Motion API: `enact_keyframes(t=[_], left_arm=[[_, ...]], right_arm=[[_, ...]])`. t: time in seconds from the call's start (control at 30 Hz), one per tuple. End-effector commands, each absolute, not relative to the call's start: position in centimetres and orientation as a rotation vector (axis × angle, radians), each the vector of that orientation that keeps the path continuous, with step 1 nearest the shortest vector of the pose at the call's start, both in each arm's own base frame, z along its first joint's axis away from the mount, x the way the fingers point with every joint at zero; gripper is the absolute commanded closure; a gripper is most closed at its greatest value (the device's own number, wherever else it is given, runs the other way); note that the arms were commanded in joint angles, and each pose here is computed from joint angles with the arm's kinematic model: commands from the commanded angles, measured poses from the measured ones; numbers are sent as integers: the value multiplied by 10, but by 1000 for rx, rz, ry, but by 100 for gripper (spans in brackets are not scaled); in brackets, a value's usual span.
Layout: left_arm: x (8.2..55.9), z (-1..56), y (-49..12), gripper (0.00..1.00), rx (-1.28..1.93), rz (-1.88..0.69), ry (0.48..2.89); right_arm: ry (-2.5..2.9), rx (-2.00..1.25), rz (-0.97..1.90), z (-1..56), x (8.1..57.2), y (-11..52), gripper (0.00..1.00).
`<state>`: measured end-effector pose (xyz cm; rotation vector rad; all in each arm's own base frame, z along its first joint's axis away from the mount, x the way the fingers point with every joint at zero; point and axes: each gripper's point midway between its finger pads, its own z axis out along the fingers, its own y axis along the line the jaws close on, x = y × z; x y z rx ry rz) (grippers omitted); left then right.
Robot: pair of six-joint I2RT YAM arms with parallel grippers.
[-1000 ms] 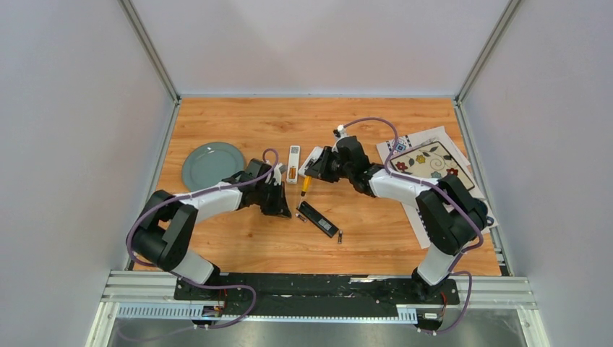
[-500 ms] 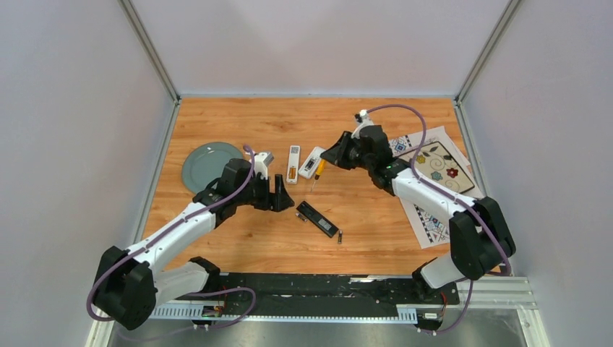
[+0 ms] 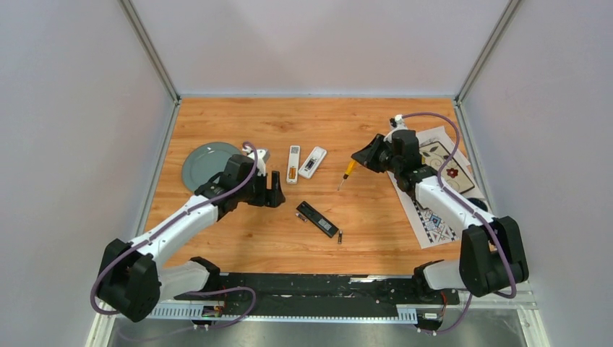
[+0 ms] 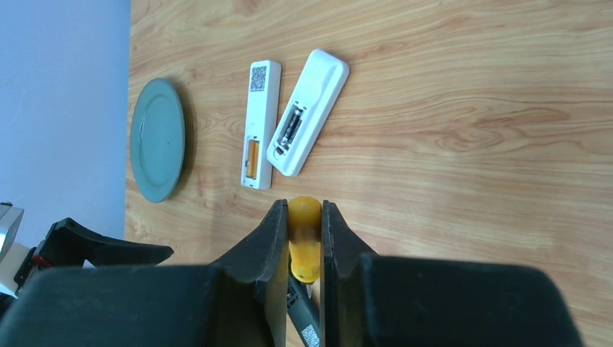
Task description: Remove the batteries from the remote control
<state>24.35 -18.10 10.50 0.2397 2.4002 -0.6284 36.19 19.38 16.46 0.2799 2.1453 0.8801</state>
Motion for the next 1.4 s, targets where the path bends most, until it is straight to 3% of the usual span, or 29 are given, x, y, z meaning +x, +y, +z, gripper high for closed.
enact_keyframes(t=[0.0,0.3,0.67,0.97,1.17,1.37], left_arm=[[267,102,-166,15,265,-438,2446],[310,80,-183,15,384,-148,2605],[345,62,-228,15,455,-204,2627],[365,44,-235,18,459,-106,2639],[372,31,-237,33,465,-76,2658],[373,21,-232,55,467,-31,2672]], right_arm=[[2074,263,873,184,363,178,100],[2097,280,843,177,363,163,100],[2095,309,824,173,362,145,100],[2087,299,797,178,364,139,100],[2085,300,796,179,364,138,100],[2077,305,795,181,362,137,100]])
